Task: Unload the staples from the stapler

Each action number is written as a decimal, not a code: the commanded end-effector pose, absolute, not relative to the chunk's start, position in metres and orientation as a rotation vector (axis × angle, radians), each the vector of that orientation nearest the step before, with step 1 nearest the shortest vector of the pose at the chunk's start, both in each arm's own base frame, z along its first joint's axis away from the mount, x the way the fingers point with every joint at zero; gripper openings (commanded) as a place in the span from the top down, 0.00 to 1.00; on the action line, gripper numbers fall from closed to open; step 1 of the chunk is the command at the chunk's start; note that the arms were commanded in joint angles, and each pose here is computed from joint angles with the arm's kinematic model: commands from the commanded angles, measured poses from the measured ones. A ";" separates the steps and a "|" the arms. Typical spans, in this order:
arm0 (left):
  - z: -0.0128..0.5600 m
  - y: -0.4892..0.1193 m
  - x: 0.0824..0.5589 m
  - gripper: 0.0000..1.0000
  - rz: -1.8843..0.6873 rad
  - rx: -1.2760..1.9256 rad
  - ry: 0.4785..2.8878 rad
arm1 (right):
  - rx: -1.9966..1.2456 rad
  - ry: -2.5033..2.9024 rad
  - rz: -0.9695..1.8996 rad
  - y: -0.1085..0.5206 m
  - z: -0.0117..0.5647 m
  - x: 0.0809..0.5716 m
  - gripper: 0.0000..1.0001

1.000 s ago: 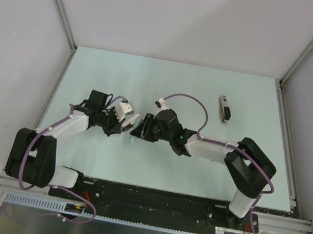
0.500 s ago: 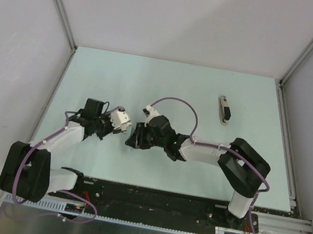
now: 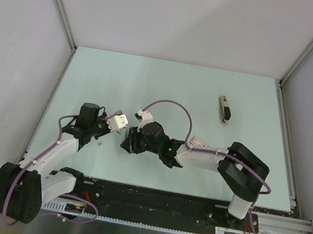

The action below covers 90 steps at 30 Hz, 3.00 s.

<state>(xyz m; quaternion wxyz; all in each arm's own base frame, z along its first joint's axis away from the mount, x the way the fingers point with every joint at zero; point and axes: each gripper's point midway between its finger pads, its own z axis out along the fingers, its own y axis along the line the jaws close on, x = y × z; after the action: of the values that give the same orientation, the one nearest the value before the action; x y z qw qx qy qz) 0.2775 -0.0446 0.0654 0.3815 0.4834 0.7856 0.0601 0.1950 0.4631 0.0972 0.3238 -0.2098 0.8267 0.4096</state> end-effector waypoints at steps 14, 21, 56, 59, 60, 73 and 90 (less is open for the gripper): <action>0.145 -0.117 0.245 0.34 -0.316 1.108 1.852 | -0.503 2.152 0.890 0.461 0.131 0.230 1.00; 0.187 -0.103 0.269 0.24 -0.392 0.833 1.908 | -0.573 2.329 0.716 0.448 0.095 0.227 1.00; 0.183 -0.029 0.334 0.21 -0.301 0.210 2.132 | -0.580 2.408 0.693 0.492 0.130 0.235 0.32; 0.184 -0.027 0.336 0.21 -0.288 0.211 2.132 | -0.485 2.343 0.658 0.455 0.166 0.268 0.29; 0.184 -0.027 0.337 0.21 -0.288 0.213 2.133 | -0.440 2.326 0.632 0.437 0.174 0.283 0.27; 0.171 -0.056 0.337 0.13 -0.237 0.372 2.156 | 0.313 2.265 -0.103 0.084 0.176 0.449 0.08; 0.166 -0.073 0.332 0.07 -0.287 0.504 2.137 | 0.368 2.392 -0.204 0.040 0.083 0.487 0.10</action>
<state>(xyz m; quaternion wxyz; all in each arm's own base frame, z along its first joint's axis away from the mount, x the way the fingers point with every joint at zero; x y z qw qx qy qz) 0.3249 -0.0614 0.1459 0.4177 0.1721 0.8862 -0.1033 0.4727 0.0326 0.0868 0.3407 0.1572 0.9234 -0.0808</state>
